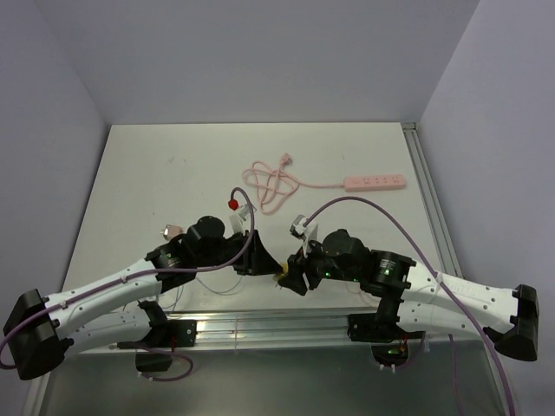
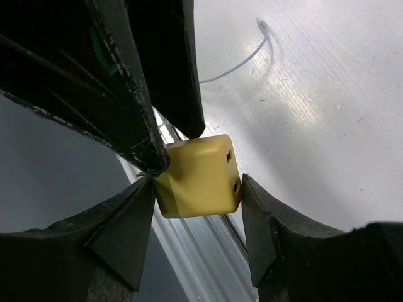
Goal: Insert the plug
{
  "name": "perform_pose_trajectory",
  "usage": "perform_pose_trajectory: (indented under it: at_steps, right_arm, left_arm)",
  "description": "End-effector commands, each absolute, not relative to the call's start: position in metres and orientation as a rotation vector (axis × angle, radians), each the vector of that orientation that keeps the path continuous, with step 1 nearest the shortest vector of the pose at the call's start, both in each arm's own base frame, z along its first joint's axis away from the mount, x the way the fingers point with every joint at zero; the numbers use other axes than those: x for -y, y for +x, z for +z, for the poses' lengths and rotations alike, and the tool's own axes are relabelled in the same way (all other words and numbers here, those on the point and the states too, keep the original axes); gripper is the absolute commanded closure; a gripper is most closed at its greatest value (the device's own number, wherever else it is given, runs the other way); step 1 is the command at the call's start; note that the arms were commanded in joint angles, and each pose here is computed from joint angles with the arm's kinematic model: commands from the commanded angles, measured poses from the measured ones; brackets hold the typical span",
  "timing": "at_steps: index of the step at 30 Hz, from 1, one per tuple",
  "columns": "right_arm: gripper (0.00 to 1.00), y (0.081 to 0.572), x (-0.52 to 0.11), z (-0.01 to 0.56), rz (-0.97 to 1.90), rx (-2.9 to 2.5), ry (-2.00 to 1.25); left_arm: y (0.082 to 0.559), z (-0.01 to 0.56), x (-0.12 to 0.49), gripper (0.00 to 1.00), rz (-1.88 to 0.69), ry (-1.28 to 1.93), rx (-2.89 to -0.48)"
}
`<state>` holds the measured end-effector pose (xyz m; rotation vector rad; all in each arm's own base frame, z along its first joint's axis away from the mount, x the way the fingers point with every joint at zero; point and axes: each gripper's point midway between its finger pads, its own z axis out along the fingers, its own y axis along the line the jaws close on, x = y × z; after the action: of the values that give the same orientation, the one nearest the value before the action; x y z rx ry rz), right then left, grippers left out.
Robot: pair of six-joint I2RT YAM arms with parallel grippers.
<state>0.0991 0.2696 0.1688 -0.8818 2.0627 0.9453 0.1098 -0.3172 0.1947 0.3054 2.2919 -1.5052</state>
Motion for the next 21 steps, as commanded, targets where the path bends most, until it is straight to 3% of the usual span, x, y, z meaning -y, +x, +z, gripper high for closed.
perform_pose_trajectory:
  at_steps: [1, 9, 21]
  right_arm:
    - [0.96, 0.109, -0.275, 0.209, 0.973, -1.934, -0.821]
    - [1.00, 0.105, -0.272, 0.205, 1.001, -1.918, -0.807]
    - [1.00, 0.105, -0.277, 0.212, 1.018, -1.879, -0.811]
  left_arm:
    - [0.109, 0.200, 0.316, 0.51, -1.505, 0.295, -2.261]
    - [0.109, 0.209, 0.312, 0.42, -1.522, 0.267, -2.220]
    - [0.095, 0.220, 0.322, 0.45, -1.690, 0.314, -2.163]
